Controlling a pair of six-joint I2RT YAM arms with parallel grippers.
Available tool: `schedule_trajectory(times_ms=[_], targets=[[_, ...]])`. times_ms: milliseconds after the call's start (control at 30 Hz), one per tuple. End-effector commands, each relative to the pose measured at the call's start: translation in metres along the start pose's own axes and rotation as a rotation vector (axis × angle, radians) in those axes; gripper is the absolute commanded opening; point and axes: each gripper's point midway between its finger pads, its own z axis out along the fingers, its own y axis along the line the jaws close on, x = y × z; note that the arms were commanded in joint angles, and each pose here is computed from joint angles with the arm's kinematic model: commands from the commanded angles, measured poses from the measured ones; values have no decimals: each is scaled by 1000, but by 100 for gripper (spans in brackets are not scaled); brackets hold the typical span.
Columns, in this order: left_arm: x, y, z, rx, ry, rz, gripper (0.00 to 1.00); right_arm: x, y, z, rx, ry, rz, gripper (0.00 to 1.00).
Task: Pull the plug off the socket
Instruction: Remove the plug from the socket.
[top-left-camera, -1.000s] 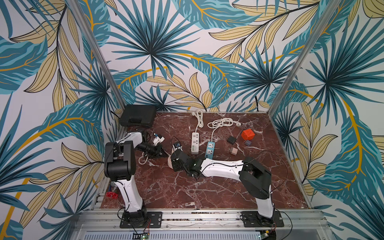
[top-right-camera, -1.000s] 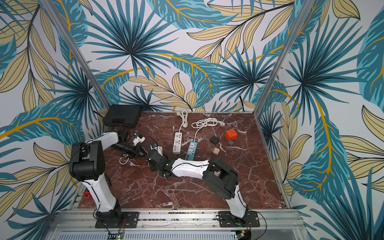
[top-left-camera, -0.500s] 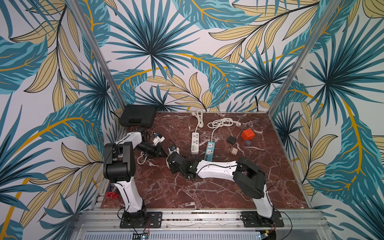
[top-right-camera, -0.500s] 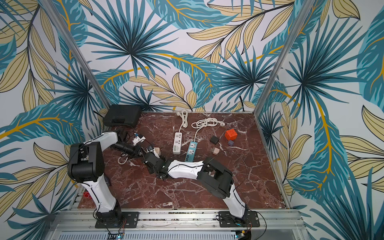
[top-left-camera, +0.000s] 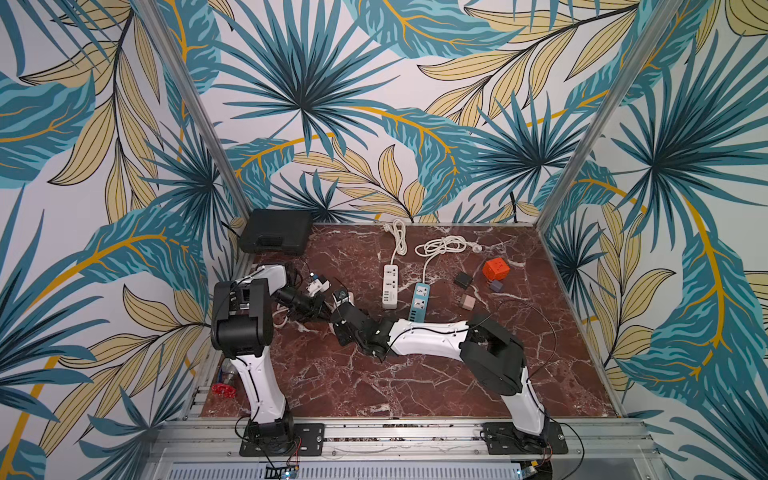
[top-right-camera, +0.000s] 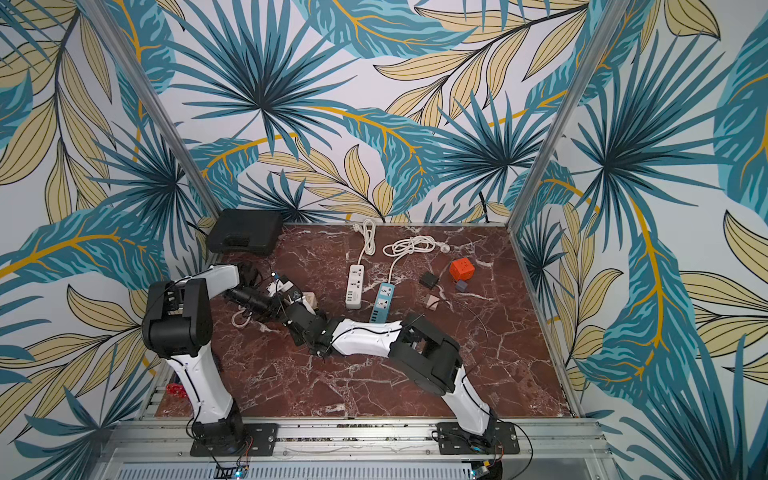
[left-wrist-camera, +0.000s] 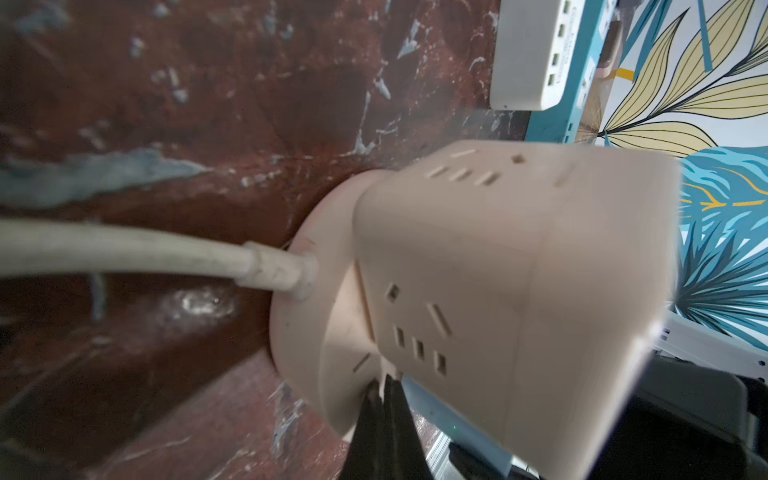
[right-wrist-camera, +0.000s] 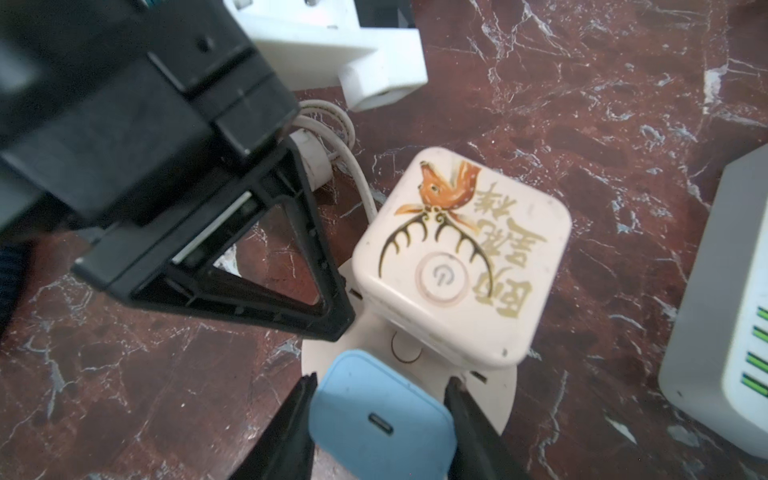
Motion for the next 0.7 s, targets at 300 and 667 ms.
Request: schedule_trajectory(times_ms=[300, 667], targets=[[8, 36, 21, -91, 64, -55, 0, -13, 13, 3, 54, -25, -78, 8], [7, 42, 20, -114, 55, -61, 0, -36, -3, -16, -41, -78, 132, 8]])
